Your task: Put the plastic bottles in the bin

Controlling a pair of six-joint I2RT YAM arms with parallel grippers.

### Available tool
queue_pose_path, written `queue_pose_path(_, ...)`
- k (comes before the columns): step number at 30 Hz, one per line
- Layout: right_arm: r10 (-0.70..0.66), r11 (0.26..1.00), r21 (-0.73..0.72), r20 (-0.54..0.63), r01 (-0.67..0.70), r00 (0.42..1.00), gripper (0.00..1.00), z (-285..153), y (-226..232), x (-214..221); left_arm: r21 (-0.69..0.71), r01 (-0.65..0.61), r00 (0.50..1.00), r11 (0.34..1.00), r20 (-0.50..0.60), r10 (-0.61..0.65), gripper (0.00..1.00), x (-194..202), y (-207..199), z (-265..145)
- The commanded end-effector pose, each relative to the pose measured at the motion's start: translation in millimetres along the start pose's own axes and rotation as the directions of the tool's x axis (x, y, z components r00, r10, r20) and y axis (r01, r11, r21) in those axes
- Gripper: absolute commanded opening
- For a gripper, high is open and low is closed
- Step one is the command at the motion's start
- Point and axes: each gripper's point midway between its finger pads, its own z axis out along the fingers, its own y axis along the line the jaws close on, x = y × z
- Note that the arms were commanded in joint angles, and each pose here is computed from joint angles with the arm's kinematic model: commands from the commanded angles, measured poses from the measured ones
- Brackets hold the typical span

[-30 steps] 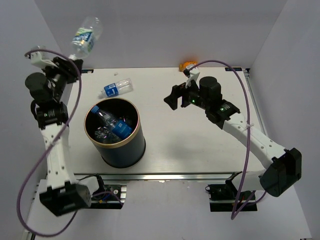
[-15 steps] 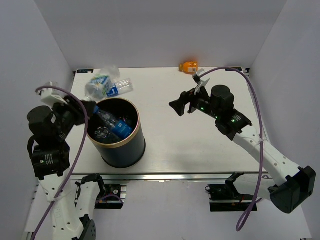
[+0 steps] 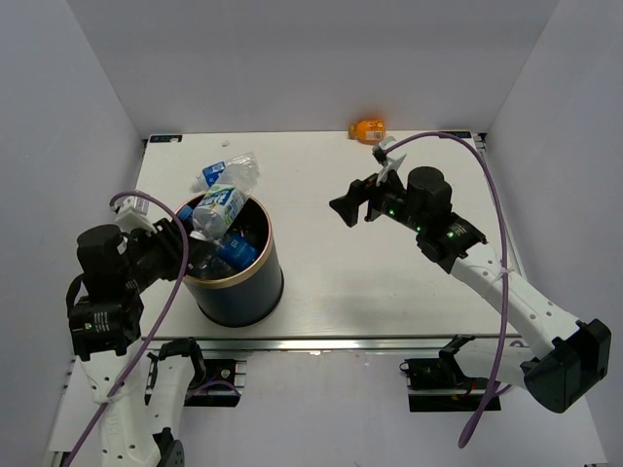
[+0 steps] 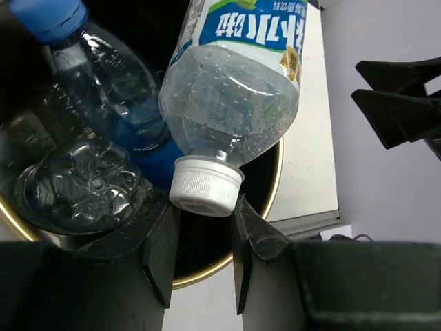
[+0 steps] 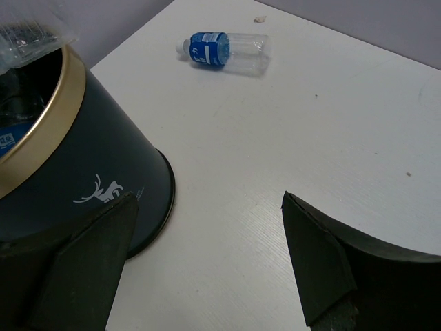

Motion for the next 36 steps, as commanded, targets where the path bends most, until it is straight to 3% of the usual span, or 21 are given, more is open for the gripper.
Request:
queue_pose_path(1, -0.025, 1.0, 0.015, 0.042, 0.025, 0.999, 0.89, 1, -4, -10, -0.032, 0.012, 1.0, 0.999, -0.017, -0.013, 0.0, 7, 6, -1)
queue_pose_path(2, -0.025, 1.0, 0.015, 0.042, 0.025, 0.999, 0.89, 1, -4, -10, -0.048, 0.001, 1.0, 0.999, -0.01, -0.001, 0.01, 6, 8, -3)
queue_pose_path(7, -0.021, 1.0, -0.003, 0.036, 0.021, 0.999, 0.89, 4, -2, -9, -0.019, -0.039, 0.999, 0.999, 0.004, 0.039, 0.67, 2, -2, -11)
queue_pose_path(9, -0.021, 1.0, -0.018, 0.034, 0.022, 0.999, 0.89, 6, 1, -8, -0.045, -0.052, 0.998, 0.998, 0.033, 0.053, 0.83, -3, 0, -15)
queue_pose_path(10, -0.018, 1.0, -0.023, 0.03, 0.018, 0.999, 0.89, 7, 1, -7, -0.041, -0.053, 0.998, 0.998, 0.04, 0.055, 0.98, -4, -2, -16)
queue_pose_path(19, -0.018, 0.998, -0.067, 0.024, 0.019, 1.0, 0.89, 10, 8, -8, -0.162, -0.04, 0.99, 0.986, 0.128, 0.061, 0.98, -28, 14, -17)
queue_pose_path(25, -0.008, 0.998, -0.055, -0.007, 0.008, 1.0, 0.89, 17, 5, -5, -0.388, 0.082, 0.969, 0.918, 0.246, 0.018, 0.98, -70, 63, 3)
queue_pose_path(31, 0.043, 0.992, 0.124, -0.064, -0.034, 0.997, 0.89, 32, -41, -15, -0.442, 0.139, 0.903, 0.886, 0.425, 0.07, 0.98, -147, 57, -2)
queue_pose_path(35, 0.133, 0.953, 0.279, -0.04, -0.117, 0.99, 0.89, 50, -95, -26, -0.485, 0.129, 0.912, 0.865, 0.4, 0.088, 0.98, -174, 70, 28)
queue_pose_path(36, 0.182, 0.933, 0.326, -0.068, -0.151, 0.981, 0.89, 62, -113, -11, -0.514, 0.13, 0.924, 0.848, 0.373, 0.085, 0.98, -177, 83, 45)
